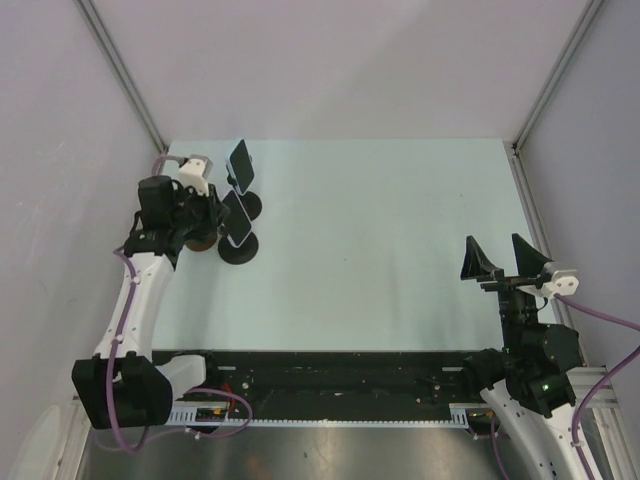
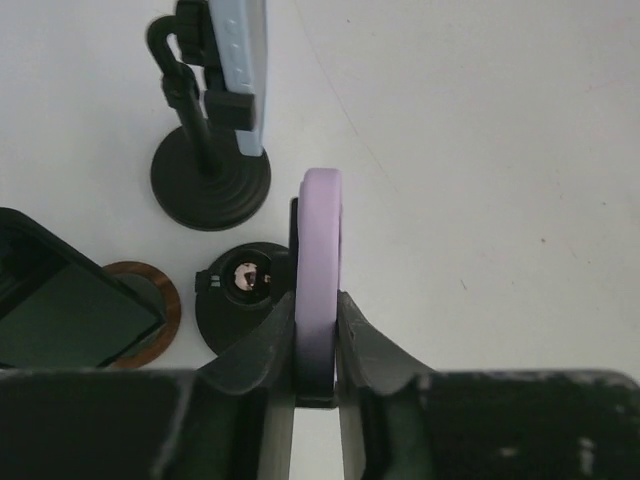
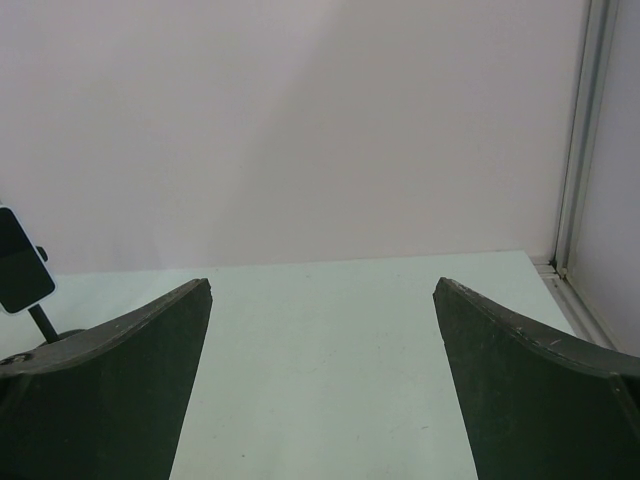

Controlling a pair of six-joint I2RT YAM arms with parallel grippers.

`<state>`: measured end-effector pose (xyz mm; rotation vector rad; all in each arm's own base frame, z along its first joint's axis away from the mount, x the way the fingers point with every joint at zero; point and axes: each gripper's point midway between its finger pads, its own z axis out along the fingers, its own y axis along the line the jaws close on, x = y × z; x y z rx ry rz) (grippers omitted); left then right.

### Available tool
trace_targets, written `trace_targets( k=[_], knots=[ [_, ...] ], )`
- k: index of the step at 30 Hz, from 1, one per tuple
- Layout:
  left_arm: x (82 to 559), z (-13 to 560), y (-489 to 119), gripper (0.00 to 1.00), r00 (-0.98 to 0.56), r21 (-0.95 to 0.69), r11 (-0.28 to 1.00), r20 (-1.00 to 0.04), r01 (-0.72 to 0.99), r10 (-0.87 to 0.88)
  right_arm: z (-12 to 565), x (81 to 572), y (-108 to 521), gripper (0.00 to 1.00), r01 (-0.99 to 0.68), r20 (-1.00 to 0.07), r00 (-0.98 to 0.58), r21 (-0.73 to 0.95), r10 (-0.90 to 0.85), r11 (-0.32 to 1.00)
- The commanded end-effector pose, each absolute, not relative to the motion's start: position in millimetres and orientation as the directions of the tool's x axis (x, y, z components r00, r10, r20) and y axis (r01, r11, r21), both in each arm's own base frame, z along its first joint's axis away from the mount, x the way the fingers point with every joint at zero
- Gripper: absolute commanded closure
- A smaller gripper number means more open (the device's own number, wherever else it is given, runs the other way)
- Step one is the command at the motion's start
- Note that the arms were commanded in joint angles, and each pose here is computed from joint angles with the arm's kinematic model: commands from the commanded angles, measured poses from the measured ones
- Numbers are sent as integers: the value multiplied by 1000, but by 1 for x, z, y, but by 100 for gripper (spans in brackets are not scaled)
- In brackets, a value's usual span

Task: Remove the phone from the phone stand

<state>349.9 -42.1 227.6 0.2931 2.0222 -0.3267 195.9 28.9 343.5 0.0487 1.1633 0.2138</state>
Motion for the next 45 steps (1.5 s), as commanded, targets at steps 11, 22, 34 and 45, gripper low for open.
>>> trace_targets(
  k=[11,22,34,45],
  knots=[
    [303,284,-182,100,-353,-152,817,-933,556,67,362,185,32,0,-187,-885,420,135,203,973],
    [304,300,-286,100,-411,-251,870,-909,424,-62,364,180,60,0,-319,-888,419,52,190,946],
    [295,256,-323,100,-445,-228,933,-892,278,-85,362,189,98,0,-481,-924,291,82,247,873],
    [280,254,-309,76,-445,-283,925,-883,253,-149,330,221,157,0,-619,-974,-133,227,185,752]
  ],
)
